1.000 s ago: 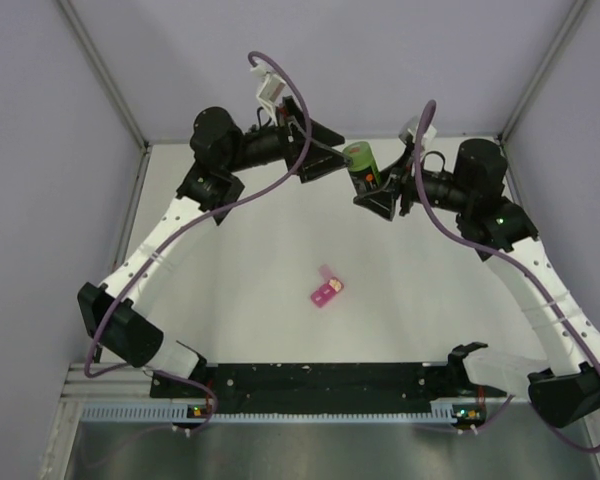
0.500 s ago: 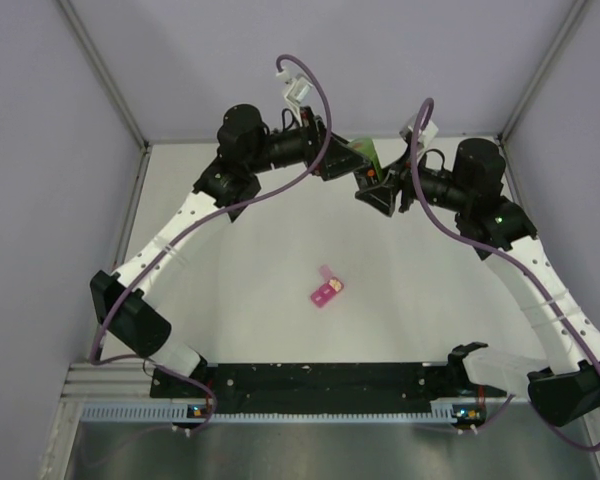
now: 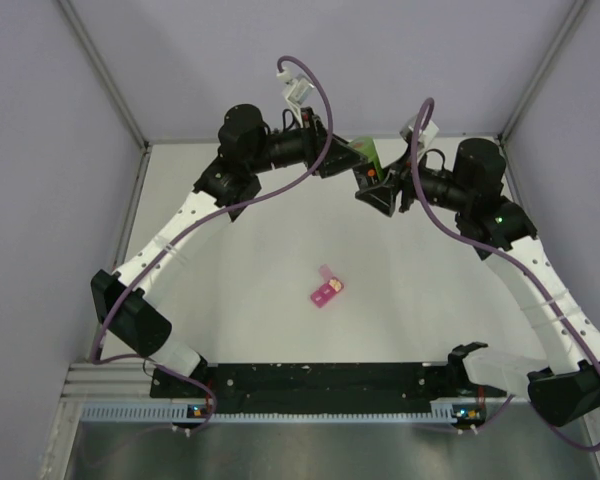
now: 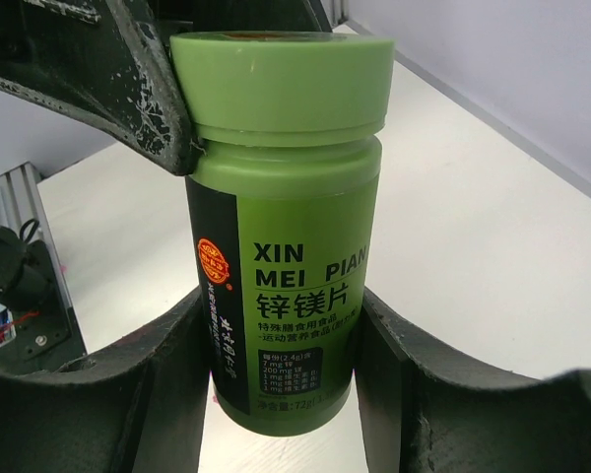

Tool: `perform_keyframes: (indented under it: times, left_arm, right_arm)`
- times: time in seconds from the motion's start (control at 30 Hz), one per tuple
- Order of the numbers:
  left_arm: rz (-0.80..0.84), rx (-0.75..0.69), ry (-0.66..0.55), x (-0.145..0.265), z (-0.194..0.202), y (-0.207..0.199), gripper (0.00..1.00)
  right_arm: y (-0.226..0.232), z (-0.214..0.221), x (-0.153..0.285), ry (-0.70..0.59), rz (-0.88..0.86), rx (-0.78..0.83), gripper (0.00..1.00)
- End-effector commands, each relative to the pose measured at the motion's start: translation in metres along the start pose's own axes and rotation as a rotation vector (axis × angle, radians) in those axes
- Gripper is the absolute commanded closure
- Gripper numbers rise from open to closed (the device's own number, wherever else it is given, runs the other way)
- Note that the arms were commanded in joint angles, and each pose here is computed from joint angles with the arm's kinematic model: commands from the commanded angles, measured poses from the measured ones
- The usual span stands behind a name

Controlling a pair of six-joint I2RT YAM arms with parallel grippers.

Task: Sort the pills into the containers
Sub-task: Screw the lid of the pill bottle onto the pill bottle.

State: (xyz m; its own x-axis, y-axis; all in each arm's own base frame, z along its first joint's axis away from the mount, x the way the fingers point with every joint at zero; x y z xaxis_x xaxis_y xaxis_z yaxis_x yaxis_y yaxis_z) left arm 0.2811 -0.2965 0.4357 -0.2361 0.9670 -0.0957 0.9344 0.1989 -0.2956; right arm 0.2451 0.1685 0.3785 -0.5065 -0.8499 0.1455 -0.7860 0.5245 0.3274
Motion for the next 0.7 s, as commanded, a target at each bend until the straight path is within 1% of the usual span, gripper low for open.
perform_keyframes:
  times: [0.0,0.03,0.1,0.27,0.43,0.47,0.57,0.67]
  left_arm:
    - [0.065,-0.070,-0.035,-0.001,-0.013,-0.011,0.63]
    - [0.082,-0.077,-0.033,0.000,-0.012,-0.012,0.69]
    - [0.119,-0.094,-0.026,0.002,-0.008,-0.015,0.77]
    - [0.252,-0.145,0.000,0.010,0.007,-0.025,0.87]
    - [0.409,-0.190,0.038,0.018,0.019,-0.036,0.98]
    - [0.435,-0.198,0.038,0.020,0.020,-0.038,1.00]
    - [0.511,-0.205,0.037,0.025,0.024,-0.044,1.00]
    - [0.556,-0.207,0.046,0.028,0.030,-0.047,1.00]
  right_arm:
    - [0.006,-0.005,0.000,-0.027,-0.048,0.038,1.00]
    - [0.008,-0.005,0.001,-0.025,-0.060,0.038,1.00]
    - [0.012,-0.006,0.003,-0.024,-0.088,0.045,1.00]
    - [0.027,-0.003,0.008,-0.006,-0.214,0.059,1.00]
    - [0.045,0.004,0.013,0.040,-0.418,0.070,1.00]
    - [0.050,0.004,0.016,0.050,-0.462,0.052,1.00]
    - [0.058,0.005,0.020,0.069,-0.543,0.050,1.00]
    - [0.060,0.005,0.022,0.078,-0.569,0.046,1.00]
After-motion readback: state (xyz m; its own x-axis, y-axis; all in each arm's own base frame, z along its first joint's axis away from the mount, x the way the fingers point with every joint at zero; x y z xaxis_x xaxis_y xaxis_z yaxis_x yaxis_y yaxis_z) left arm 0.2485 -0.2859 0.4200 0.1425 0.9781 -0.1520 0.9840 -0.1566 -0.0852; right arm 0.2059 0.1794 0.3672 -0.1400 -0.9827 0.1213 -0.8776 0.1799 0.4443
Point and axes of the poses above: each gripper's point midway between its finger pads, its own x axis back along the fingers, its own y axis along the line the jaws close on, z = x × y, the point moved 7 cm from there along x, back along the fingers, and after that the axes turned 13 degrees about -x, right-handed, at the moved point
